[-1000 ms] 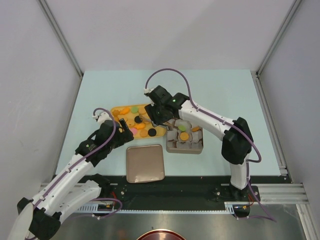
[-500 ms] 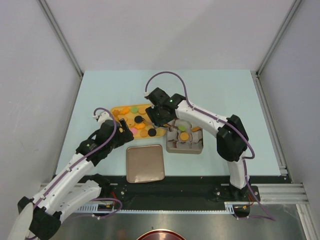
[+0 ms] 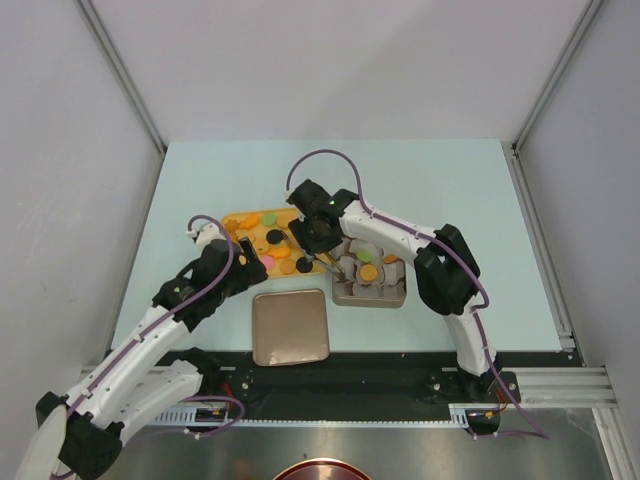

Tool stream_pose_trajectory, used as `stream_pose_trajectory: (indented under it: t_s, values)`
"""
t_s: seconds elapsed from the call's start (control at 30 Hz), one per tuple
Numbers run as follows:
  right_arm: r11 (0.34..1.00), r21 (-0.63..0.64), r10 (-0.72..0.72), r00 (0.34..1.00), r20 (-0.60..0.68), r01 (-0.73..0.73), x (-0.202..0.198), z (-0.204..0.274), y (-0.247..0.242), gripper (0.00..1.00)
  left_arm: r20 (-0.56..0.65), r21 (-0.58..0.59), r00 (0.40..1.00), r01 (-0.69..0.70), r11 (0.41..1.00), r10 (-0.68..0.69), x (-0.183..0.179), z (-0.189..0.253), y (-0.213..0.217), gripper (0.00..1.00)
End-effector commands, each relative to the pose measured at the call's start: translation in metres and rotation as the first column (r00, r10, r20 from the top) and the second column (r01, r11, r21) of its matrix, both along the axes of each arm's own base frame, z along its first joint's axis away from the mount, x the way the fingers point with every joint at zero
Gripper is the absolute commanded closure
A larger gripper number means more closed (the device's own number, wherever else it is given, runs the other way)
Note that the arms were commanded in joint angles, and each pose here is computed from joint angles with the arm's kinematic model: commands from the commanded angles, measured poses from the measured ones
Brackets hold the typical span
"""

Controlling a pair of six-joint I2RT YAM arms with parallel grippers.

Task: Pack the cookies

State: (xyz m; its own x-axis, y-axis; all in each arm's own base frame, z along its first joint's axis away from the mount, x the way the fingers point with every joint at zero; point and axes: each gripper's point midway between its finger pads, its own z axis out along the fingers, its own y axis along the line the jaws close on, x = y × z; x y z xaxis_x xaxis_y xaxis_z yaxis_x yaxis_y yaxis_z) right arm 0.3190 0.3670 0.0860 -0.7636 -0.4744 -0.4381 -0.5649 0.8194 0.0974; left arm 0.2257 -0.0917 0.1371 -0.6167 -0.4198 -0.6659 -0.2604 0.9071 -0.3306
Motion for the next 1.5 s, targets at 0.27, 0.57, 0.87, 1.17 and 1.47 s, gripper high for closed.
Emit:
stream_pose_trajectory:
  t_s: [0.27,0.57,0.87,1.17,1.47]
  values:
    - [1.000,-0.018,0.020,1.000,0.001,-0.020,-0.007,0.021,-0.013,0.44,0.021,-0.013,1.000,0.011,1.000,-0.011,0.007,0.004,-0.004,0.00]
    - [1.000,-0.024,-0.001,1.000,0.020,0.001,-0.002,0.034,-0.022,0.58,0.023,-0.014,1.000,0.012,1.000,-0.012,0.007,0.003,-0.004,0.00]
    - [0.998,0.030,-0.062,0.987,0.146,0.058,0.007,0.100,-0.043,0.59,0.021,-0.019,1.000,0.016,1.000,-0.016,0.008,0.004,-0.006,0.00]
    - [0.991,0.026,-0.131,0.970,0.204,0.128,-0.032,0.134,-0.109,0.59,0.012,-0.037,1.000,0.023,0.999,-0.023,0.011,0.001,-0.012,0.00]
    - [0.978,-0.038,-0.196,0.966,0.169,0.205,-0.089,0.127,-0.178,0.59,-0.031,-0.078,0.998,0.061,0.995,-0.063,0.021,-0.013,-0.032,0.02]
